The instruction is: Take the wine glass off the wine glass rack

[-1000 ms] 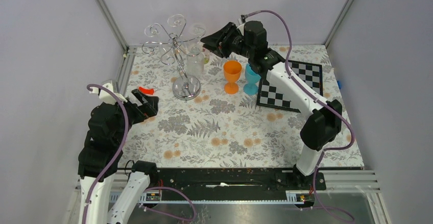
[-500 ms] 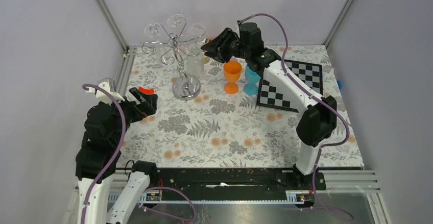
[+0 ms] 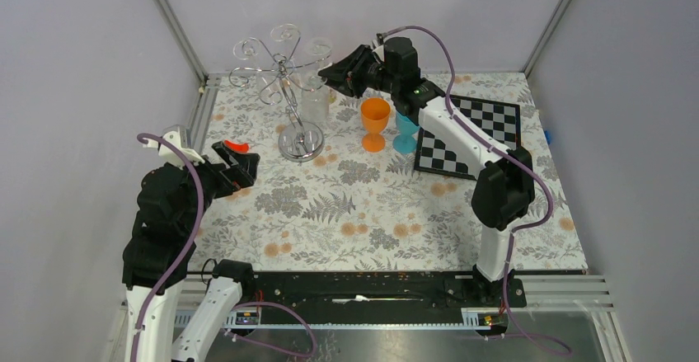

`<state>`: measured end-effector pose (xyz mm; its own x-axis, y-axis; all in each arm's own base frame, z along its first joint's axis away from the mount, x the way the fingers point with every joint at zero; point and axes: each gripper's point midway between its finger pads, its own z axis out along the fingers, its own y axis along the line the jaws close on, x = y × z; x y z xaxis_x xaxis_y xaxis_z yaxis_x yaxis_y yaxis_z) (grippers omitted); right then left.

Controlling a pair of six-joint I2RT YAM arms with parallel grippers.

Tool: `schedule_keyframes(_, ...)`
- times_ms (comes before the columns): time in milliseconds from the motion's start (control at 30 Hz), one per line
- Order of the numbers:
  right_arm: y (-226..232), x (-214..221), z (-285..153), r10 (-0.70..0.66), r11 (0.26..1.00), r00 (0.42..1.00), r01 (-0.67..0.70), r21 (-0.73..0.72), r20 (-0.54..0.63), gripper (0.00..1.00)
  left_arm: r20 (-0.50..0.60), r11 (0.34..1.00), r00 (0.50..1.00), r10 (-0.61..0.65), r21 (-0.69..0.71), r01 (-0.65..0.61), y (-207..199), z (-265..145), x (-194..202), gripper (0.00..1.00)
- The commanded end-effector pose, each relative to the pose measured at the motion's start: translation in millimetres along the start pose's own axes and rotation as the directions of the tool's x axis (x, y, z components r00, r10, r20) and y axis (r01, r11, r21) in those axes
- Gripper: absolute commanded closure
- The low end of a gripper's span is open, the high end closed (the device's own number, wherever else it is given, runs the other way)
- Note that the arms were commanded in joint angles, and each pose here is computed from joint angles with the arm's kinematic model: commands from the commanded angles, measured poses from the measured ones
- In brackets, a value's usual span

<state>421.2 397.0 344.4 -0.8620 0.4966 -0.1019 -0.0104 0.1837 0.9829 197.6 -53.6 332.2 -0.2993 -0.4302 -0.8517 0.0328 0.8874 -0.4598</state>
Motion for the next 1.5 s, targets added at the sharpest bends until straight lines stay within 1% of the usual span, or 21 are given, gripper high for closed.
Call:
schedule_keyframes(0,19.7,1.9,-6.9,-0.034,0.998,0.999,0.034,-0.06,-0.014,0.68,0.047,0.999,0.999,-0.002,0.047,0.0,-12.4,0.2,-16.1,0.01)
schedule_keyframes(67,20.0,1.5,-7.7,-0.044,0.997,0.999,0.043,-0.061,-0.009,0.76,0.042,0.999,0.999,-0.003,0.049,0.001,-12.5,0.7,-14.7,0.01)
schedule_keyframes(167,19.2,0.3,-7.5,-0.049,0.997,0.999,0.049,-0.057,-0.001,0.83,0.039,0.999,0.999,-0.005,0.051,0.003,-12.1,0.3,-12.7,0.01)
schedule_keyframes(300,18.2,-1.2,-7.4,-0.055,0.997,0.998,0.056,-0.052,0.008,0.84,0.042,0.999,0.999,-0.008,0.049,0.006,-10.6,-0.7,-10.9,0.01)
schedule_keyframes(467,19.9,-3.3,-7.9,-0.068,0.996,0.997,0.069,-0.051,0.021,0.9,0.042,0.999,0.999,-0.006,0.051,0.004,-10.7,-1.3,-10.5,0.01)
schedule_keyframes(567,25.6,-5.0,-11.7,-0.105,0.993,0.994,0.106,-0.05,0.038,0.94,0.045,0.999,0.999,-0.002,0.05,0.0,-10.9,-2.3,-11.9,0.01)
schedule_keyframes(633,32.0,-5.8,-15.2,-0.162,0.985,0.986,0.165,-0.053,0.047,0.96,0.045,0.999,0.999,0.0,0.051,-0.002,-11.2,-2.7,-12.3,0.01)
schedule_keyframes(800,36.1,-8.6,-27.0,-0.261,0.965,0.962,0.262,0.002,0.078,0.96,0.045,0.999,0.999,0.0,0.048,-0.002,-10.1,-2.8,-11.2,0.01)
schedule_keyframes(933,38.2,-7.6,-29.1,-0.276,0.961,0.958,0.277,0.003,0.073,0.96,0.038,0.999,0.999,-0.001,0.044,-0.001,-8.9,-0.9,-9.1,0.01)
schedule_keyframes(1000,39.4,-6.9,-28.5,-0.271,0.962,0.96,0.272,-0.004,0.069,0.97,0.034,0.999,0.999,-0.002,0.044,0.0,-8.9,-0.2,-8.6,0.01)
schedule_keyframes(1067,40.7,-6.0,-27.0,-0.256,0.966,0.964,0.258,-0.017,0.064,1.0,0.034,0.999,0.999,-0.002,0.043,0.0,-8.9,0.0,-8.8,0.01)
schedule_keyframes(1267,59.9,-2.0,-26.2,-0.184,0.976,0.981,0.189,-0.111,0.057,1.0,0.035,0.999,0.999,-0.003,0.046,0.001,-9.4,-0.7,-8.8,0.01)
schedule_keyframes(1467,80.8,9.2,-34.6,-0.161,0.973,0.986,0.164,-0.164,0.031,1.0,0.042,0.999,0.999,0.0,0.053,-0.002,-11.3,-2.5,-11.3,0.01)
